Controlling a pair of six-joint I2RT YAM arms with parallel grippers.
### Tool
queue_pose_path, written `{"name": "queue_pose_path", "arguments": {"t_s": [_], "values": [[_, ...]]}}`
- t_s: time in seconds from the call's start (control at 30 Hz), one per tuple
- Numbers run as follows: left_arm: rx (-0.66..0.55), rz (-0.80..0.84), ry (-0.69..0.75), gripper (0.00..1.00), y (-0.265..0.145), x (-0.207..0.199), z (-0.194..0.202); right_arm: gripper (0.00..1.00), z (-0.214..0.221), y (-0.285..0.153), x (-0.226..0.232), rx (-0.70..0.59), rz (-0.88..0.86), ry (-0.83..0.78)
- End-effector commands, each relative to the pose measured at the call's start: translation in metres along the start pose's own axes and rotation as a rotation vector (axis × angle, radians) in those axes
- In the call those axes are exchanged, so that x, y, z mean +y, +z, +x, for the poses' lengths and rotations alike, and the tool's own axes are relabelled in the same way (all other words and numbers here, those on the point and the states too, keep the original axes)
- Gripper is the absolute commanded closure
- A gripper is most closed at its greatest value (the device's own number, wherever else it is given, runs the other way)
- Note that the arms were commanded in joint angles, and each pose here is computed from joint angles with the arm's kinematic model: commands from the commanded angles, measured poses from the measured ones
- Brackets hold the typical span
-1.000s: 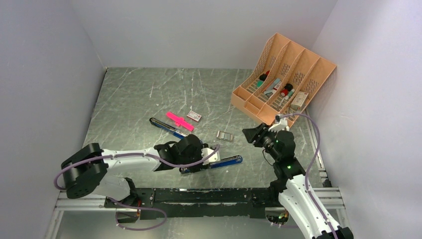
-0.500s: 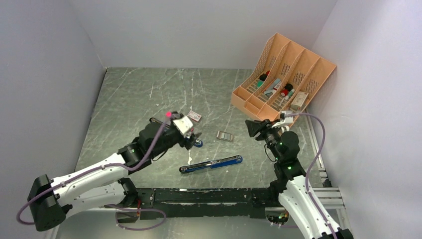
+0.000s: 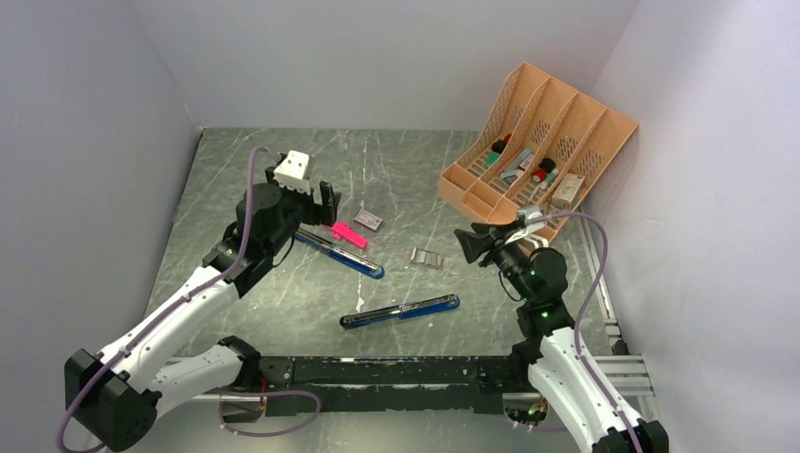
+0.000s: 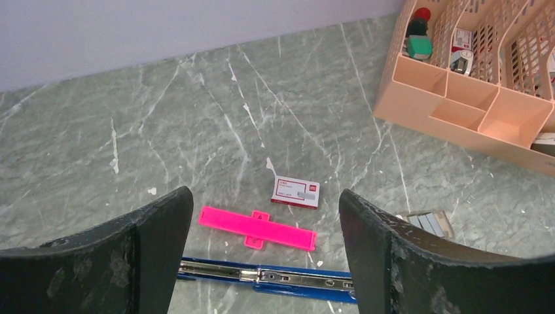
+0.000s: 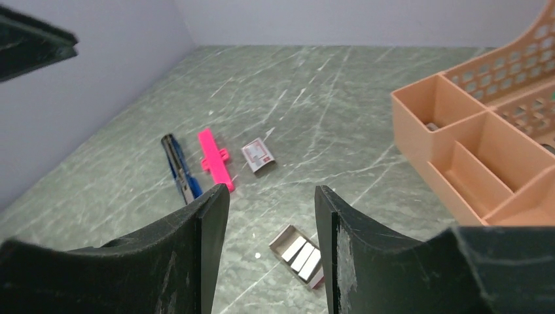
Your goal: Load the staples into the stapler
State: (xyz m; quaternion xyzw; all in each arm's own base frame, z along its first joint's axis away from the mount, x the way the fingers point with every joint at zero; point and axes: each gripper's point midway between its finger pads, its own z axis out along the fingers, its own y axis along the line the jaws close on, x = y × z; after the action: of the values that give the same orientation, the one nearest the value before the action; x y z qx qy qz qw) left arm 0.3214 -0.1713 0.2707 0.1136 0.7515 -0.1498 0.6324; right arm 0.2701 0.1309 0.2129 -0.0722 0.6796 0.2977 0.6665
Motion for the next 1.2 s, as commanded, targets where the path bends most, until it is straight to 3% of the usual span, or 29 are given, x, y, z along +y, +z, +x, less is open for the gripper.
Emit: {"name": "queue_pose_path", "arguments": {"t_s": [0.0, 0.2, 0.37, 0.6, 0.8, 1.17], "values": [[0.027, 0.007, 0.001, 0.14, -0.001, 0.001, 0.007, 0.45, 0.005, -0.004, 0.027, -0.003, -0.189, -0.105], [0.029, -0.009, 0.007, 0.13, 0.001, 0.005, 0.013, 0.44, 0.014, -0.006, 0.041, 0.006, -0.279, -0.181], [0.031, 0.001, -0.008, 0.13, 0.002, 0.004, 0.01, 0.44, 0.02, -0.008, 0.052, 0.004, -0.348, -0.153], [0.16, -0.038, -0.062, 0.14, 0.0, 0.006, 0.028, 0.41, 0.028, -0.004, 0.066, 0.114, -0.441, -0.132], [0.173, -0.047, -0.061, 0.13, -0.003, 0.008, 0.033, 0.42, 0.039, 0.004, 0.083, 0.26, -0.598, -0.145], [0.14, -0.069, -0.036, 0.13, -0.013, 0.015, 0.021, 0.42, 0.081, 0.01, 0.099, 0.525, -0.679, -0.399]]}}
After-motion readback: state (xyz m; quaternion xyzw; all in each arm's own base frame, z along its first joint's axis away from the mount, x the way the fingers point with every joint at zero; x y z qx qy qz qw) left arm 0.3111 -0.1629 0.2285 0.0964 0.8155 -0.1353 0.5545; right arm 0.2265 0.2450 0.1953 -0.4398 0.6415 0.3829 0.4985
